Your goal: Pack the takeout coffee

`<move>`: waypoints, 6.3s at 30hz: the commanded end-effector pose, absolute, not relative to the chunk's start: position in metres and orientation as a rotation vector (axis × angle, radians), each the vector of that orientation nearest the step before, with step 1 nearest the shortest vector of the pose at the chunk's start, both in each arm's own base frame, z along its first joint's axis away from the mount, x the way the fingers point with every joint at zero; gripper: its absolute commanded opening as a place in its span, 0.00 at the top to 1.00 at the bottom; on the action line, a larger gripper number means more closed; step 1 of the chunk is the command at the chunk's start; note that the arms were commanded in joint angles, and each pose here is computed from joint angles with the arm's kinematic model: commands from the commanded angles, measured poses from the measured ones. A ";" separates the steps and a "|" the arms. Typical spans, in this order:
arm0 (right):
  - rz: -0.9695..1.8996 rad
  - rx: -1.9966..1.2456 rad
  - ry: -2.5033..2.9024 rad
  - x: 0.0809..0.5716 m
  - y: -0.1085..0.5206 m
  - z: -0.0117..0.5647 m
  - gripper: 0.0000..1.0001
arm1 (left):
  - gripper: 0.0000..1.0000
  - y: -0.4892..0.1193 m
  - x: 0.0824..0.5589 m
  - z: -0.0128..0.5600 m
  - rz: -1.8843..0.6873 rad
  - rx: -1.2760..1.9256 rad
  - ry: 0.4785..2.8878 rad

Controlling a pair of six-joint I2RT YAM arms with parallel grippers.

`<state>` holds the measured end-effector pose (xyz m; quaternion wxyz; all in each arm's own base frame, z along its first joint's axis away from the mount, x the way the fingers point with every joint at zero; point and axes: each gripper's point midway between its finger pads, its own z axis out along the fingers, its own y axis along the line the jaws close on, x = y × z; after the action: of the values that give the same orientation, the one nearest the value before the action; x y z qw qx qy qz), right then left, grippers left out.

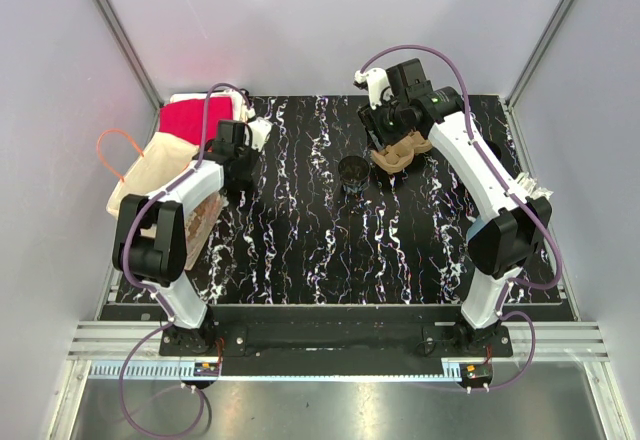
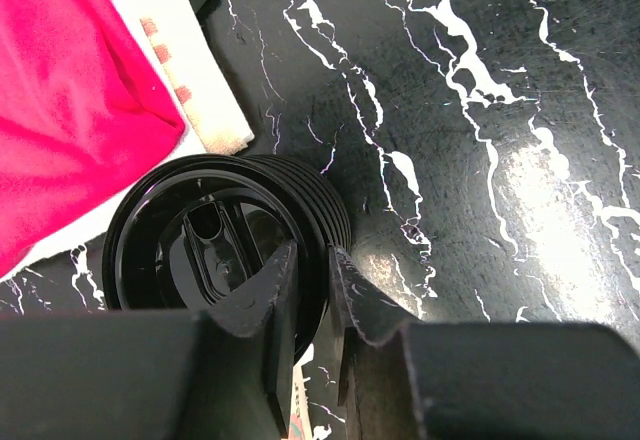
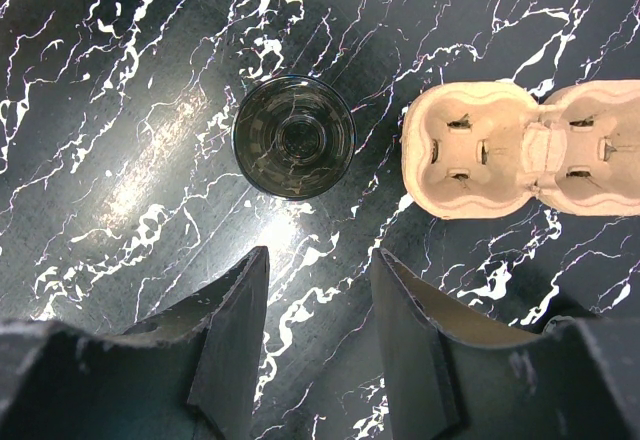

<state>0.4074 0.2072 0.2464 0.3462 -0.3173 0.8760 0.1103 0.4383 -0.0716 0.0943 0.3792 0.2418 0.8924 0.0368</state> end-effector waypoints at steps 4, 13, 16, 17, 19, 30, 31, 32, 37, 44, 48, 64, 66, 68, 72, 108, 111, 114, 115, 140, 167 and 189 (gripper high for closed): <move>0.303 -0.807 2.178 0.406 0.207 0.278 0.48 | 0.82 -0.071 0.459 0.136 0.116 0.559 2.169; 0.296 -0.806 2.168 0.405 0.206 0.281 0.48 | 0.82 -0.085 0.451 0.171 0.017 0.567 2.106; 0.300 -0.822 2.150 0.403 0.207 0.286 0.48 | 0.81 -0.094 0.444 0.188 -0.045 0.590 2.076; 0.301 -0.828 2.146 0.403 0.207 0.287 0.47 | 0.82 -0.096 0.443 0.194 -0.062 0.594 2.065; 0.291 -0.848 2.118 0.402 0.206 0.293 0.44 | 0.82 -0.107 0.433 0.207 -0.138 0.631 2.040; 0.310 -1.193 1.637 0.348 0.210 0.339 0.11 | 0.82 -0.182 0.345 0.284 -0.729 0.894 1.831; 0.312 -1.220 1.619 0.345 0.211 0.337 0.11 | 0.82 -0.186 0.336 0.286 -0.780 0.907 1.830; 0.330 -1.248 1.623 0.338 0.211 0.340 0.12 | 0.82 -0.190 0.330 0.292 -0.825 0.926 1.812; 0.438 -1.458 1.462 0.308 0.226 0.335 0.00 | 0.84 -0.212 0.288 0.311 -1.127 1.036 1.727; 0.675 -1.572 1.243 0.271 0.252 0.355 0.00 | 0.87 -0.226 0.256 0.329 -1.549 1.068 1.646; 0.761 -1.596 1.191 0.265 0.269 0.361 0.00 | 0.87 -0.232 0.247 0.330 -1.725 1.061 1.618; 0.718 -1.720 1.280 0.296 0.319 0.303 0.04 | 0.86 -0.253 0.246 0.308 -1.955 1.044 1.662; 0.721 -1.732 1.299 0.299 0.323 0.293 0.04 | 0.86 -0.253 0.245 0.309 -1.960 1.045 1.658; 0.697 -1.722 1.325 0.306 0.327 0.287 0.05 | 0.86 -0.253 0.245 0.308 -1.968 1.046 1.656; 0.708 -1.725 1.335 0.308 0.333 0.282 0.06 | 0.86 -0.254 0.247 0.304 -1.964 1.043 1.668; 0.776 -1.691 1.466 0.288 0.339 0.264 0.59 | 0.26 -0.254 0.265 0.306 -1.726 1.061 1.719; 0.778 -1.688 1.477 0.285 0.337 0.262 0.71 | 0.26 -0.249 0.274 0.313 -1.645 1.051 1.722; 0.774 -1.677 1.495 0.287 0.337 0.256 0.76 | 0.26 -0.248 0.275 0.312 -1.617 1.054 1.720; 0.775 -1.675 1.505 0.287 0.337 0.253 0.82 | 0.26 -0.248 0.275 0.306 -1.627 1.049 1.732; 0.623 -1.451 1.786 0.339 0.348 0.154 0.45 | 0.24 -0.153 0.317 0.259 -1.224 0.783 1.882; 0.363 -1.664 1.883 0.361 0.343 0.046 0.24 | 0.15 -0.136 0.304 0.276 -1.219 0.762 1.795; 0.577 -1.582 1.797 0.327 0.356 0.136 0.84 | 0.09 -0.142 0.312 0.307 -1.151 0.843 1.715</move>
<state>0.3454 0.3332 0.0314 0.2605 -0.6136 0.7303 0.1495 0.3048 -0.1414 0.2889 0.4088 0.3082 0.7147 -0.4765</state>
